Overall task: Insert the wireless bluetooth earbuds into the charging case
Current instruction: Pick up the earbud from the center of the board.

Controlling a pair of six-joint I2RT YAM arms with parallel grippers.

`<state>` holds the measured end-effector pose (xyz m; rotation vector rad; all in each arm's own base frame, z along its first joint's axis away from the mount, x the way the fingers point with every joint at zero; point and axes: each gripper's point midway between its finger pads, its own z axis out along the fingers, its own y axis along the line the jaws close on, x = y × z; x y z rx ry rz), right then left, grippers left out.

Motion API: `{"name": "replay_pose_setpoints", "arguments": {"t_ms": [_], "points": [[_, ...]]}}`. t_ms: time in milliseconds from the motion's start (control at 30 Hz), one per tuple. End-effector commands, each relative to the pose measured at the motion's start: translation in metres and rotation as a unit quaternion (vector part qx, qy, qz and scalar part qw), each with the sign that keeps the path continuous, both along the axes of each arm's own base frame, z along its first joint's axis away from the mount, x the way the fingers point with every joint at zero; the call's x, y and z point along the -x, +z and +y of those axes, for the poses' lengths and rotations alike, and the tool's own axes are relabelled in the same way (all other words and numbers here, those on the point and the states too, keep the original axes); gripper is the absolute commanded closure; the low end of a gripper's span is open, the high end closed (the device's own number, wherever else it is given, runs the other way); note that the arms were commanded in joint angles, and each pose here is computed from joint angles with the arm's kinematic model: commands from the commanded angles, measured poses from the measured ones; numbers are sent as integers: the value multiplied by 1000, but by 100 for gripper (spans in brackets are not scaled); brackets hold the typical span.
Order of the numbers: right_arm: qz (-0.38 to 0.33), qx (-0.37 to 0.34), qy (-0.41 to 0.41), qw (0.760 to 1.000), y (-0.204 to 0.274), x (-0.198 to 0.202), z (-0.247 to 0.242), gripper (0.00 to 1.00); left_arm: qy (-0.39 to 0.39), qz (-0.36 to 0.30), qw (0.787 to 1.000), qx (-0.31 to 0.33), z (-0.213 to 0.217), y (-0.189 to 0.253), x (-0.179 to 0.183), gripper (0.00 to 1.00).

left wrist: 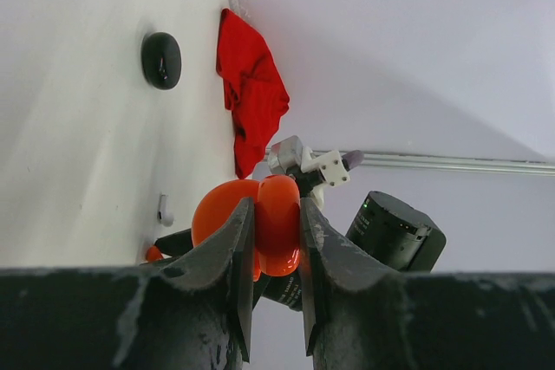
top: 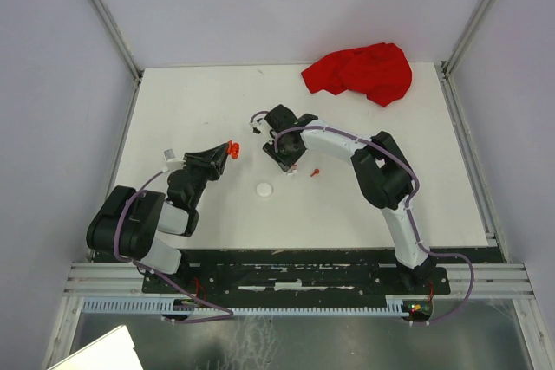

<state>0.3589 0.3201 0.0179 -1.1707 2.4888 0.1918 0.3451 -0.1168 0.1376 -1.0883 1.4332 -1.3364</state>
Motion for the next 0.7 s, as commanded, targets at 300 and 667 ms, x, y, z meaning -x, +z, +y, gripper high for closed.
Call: {"name": "replay_pose_setpoints", "arguments": {"t_ms": [300,667], "points": [[-20,-8,-2,1000,7,-15,5,58,3,-20,1000,11,3,12,0,97],[-19,-6,-9,1000,8,-17,1,63,2,-21,1000,11,3,12,0,97]]}}
